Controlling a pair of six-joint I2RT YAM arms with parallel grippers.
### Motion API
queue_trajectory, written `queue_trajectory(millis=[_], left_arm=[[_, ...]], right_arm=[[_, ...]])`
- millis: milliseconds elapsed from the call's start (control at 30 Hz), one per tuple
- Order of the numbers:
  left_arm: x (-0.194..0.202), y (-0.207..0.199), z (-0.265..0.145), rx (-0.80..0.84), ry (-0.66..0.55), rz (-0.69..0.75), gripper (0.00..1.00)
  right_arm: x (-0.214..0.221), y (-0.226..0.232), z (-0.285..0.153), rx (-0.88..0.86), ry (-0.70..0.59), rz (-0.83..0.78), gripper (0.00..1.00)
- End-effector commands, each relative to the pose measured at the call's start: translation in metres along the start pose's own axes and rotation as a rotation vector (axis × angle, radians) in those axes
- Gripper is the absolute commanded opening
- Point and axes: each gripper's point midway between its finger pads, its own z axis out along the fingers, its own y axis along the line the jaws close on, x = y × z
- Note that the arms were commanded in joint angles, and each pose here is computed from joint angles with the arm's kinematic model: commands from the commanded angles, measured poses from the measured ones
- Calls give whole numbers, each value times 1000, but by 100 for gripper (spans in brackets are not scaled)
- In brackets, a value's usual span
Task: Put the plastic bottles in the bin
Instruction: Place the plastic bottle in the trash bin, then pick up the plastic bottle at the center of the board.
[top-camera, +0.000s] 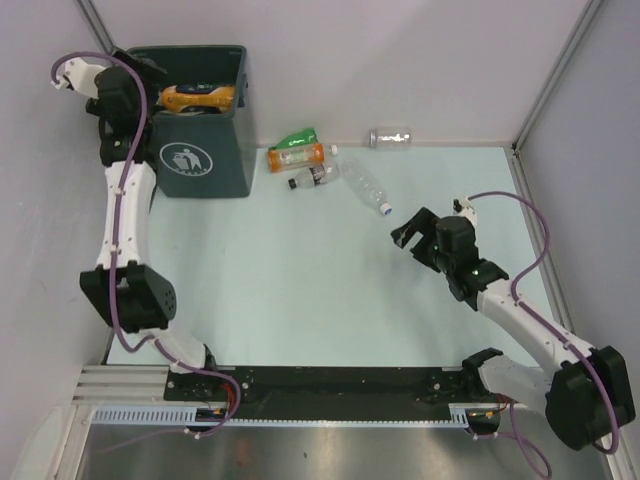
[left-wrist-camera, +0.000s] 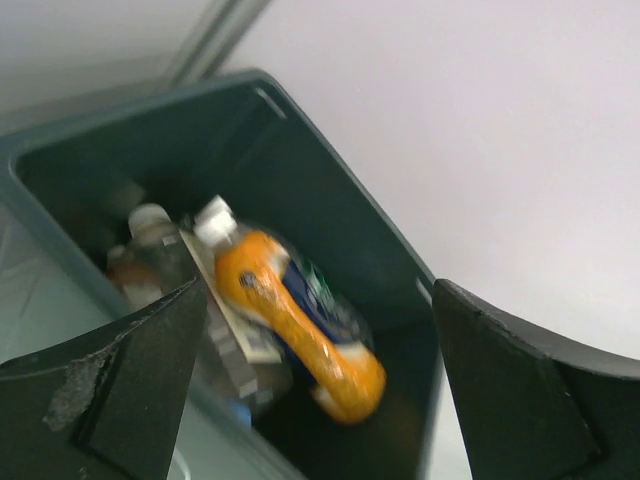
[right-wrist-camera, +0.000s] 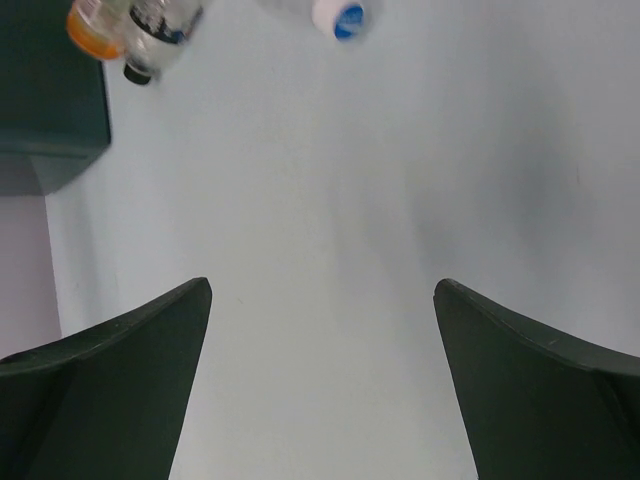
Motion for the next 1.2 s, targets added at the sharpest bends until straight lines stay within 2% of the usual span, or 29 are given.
queue_trajectory(millis=[0, 33, 67, 100, 133, 200, 267, 300, 333, 400, 433, 567, 767, 833, 967, 1067, 1167], left_arm=[[-11, -31, -67, 168, 145, 1, 97], [-20, -40, -89, 224, 146, -11, 98], [6, -20, -94, 206, 205, -12, 98], [-8, -36, -119, 302, 180, -28, 97], [16, -15, -123, 279, 224, -11, 98], [15, -15, -152, 327, 242, 5, 98], [35, -1, -166, 333, 311, 45, 98], [36, -5, -185, 389, 348, 57, 98], [55, 10, -194, 372, 417, 76, 98], [63, 13, -218, 433, 460, 84, 98], [81, 29, -222, 416, 495, 86, 98], [94, 52, -251, 431, 495, 66, 98], [125, 73, -258, 440, 560, 87, 98], [134, 76, -256, 447, 591, 109, 98], [167, 83, -256, 483, 714, 116, 99], [187, 92, -253, 484, 768, 116, 98], [200, 96, -249, 479, 803, 115, 99]], right_arm=[[-63, 39, 21, -53, -169, -119, 100], [-66, 39, 36, -45, -172, -171, 100], [-72, 42, 42, -45, -181, -196, 100], [-82, 49, 47, -55, -196, -218, 100], [-80, 46, 61, -38, -181, -282, 100], [-92, 52, 72, -39, -198, -334, 100], [-88, 50, 88, -44, -170, -404, 100], [-96, 58, 91, -64, -176, -420, 100], [-93, 62, 95, -90, -145, -436, 100], [-96, 62, 108, -79, -117, -458, 100], [-97, 64, 113, -86, -107, -469, 100], [-95, 61, 145, -83, -60, -552, 100], [-110, 65, 189, -71, -42, -662, 100], [-100, 51, 209, -44, 14, -679, 100], [-99, 57, 238, -63, 87, -700, 100], [-78, 46, 258, -69, 200, -711, 100], [-75, 49, 270, -83, 208, -732, 100]])
